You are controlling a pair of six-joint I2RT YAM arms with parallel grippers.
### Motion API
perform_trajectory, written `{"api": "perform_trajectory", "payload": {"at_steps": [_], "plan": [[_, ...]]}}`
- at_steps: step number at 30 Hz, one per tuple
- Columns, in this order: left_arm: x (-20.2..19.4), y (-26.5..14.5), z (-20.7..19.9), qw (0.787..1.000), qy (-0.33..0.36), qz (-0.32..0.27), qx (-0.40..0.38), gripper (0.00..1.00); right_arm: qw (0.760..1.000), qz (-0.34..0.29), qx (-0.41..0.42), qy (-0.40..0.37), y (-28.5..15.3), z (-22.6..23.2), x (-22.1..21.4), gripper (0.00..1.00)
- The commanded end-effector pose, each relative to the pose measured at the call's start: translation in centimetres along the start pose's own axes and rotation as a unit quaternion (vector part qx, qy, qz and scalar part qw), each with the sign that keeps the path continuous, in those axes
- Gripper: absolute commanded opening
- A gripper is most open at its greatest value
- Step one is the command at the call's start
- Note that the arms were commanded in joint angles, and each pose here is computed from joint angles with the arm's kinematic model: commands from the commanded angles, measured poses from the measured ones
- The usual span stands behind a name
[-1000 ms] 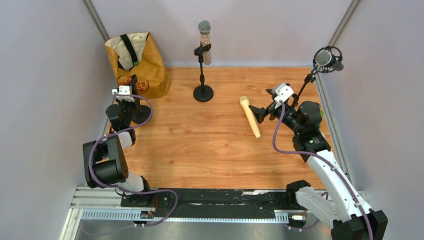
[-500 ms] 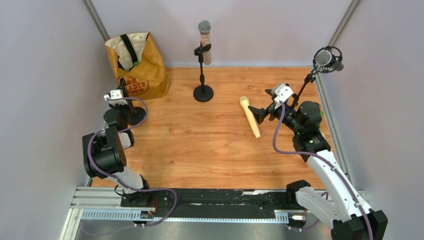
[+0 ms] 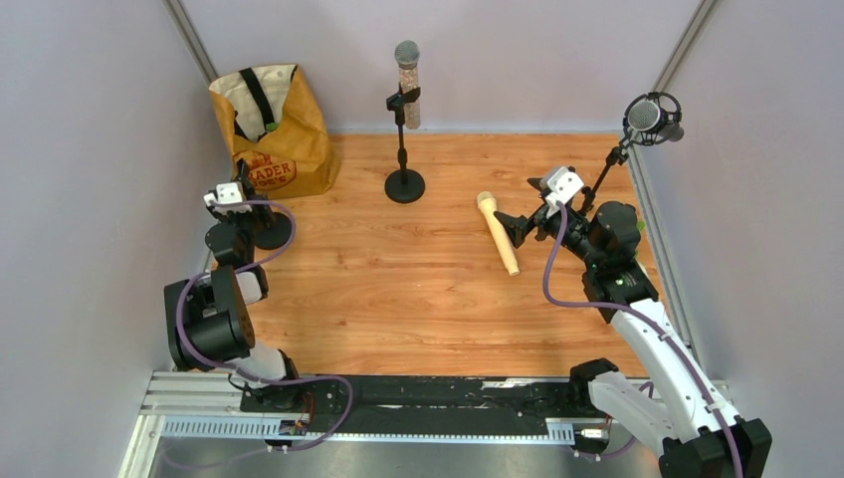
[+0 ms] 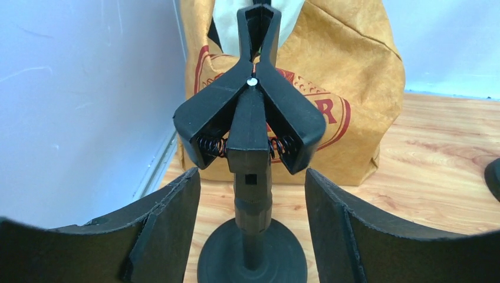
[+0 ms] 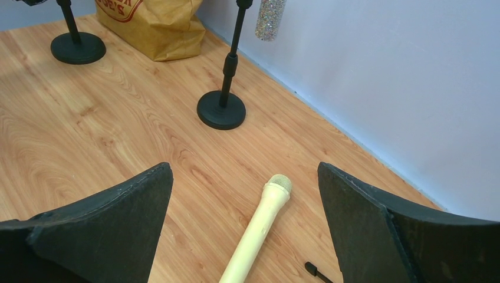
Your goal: Remove the microphone from the stand
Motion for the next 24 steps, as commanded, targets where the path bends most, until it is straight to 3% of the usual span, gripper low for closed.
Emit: {"api": "perform_trajectory", "payload": {"at_steps": [1, 4, 5, 6, 7, 12, 18, 24], "plan": [[1.9, -1.4, -0.3, 1.000, 0.017, -0.013, 0.010, 0.73, 1.000, -0.023, -0.004, -0.006, -0.3, -0.1, 0.8, 1.00], [2.9, -2.8, -0.5, 0.999, 0.023, 0.011, 0.028, 0.73, 1.000, -0.023, -0.004, -0.007, -0.3, -0.1, 0.8, 1.00], [1.8, -3.4, -0.3, 0.997, 0.022, 0.063, 0.042, 0.73, 1.000, -0.023, -0.004, -0.007, -0.3, -0.1, 0.8, 1.00], [3.4, -3.5, -0.5, 0.997, 0.024, 0.054, 0.049, 0.73, 1.000, -0.023, -0.003, -0.007, -0.3, -0.1, 0.8, 1.00], [3.1, -3.9, -0.3, 0.993, 0.035, 0.097, 0.063, 0.73, 1.000, -0.023, -0.004, -0.007, -0.4, -0.1, 0.8, 1.00], [5.8, -7.1, -0.8, 0.978, 0.087, 0.169, 0.085, 0.75, 1.000, -0.026, -0.002, -0.007, -0.4, -0.1, 1.0, 1.00], [7.9, -10.9, -3.7, 0.966, 0.162, 0.195, -0.049, 0.76, 0.999, -0.031, -0.006, -0.010, -0.7, -0.2, 1.4, 1.00], [8.5, -12.1, -8.0, 0.925, 0.121, 0.221, -0.284, 0.78, 0.999, -0.032, -0.003, -0.009, -0.7, -0.1, 1.4, 1.00]]}}
Point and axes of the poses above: each gripper's point midway between its finger pads, its own y axis out along the fingers, its own z axis along the line the jaws close on, x = y × z, the point moved 9 cm from there along -y, back along the fingers, and after that the axes turned 13 degrees about -y, right-handed, at the moved point
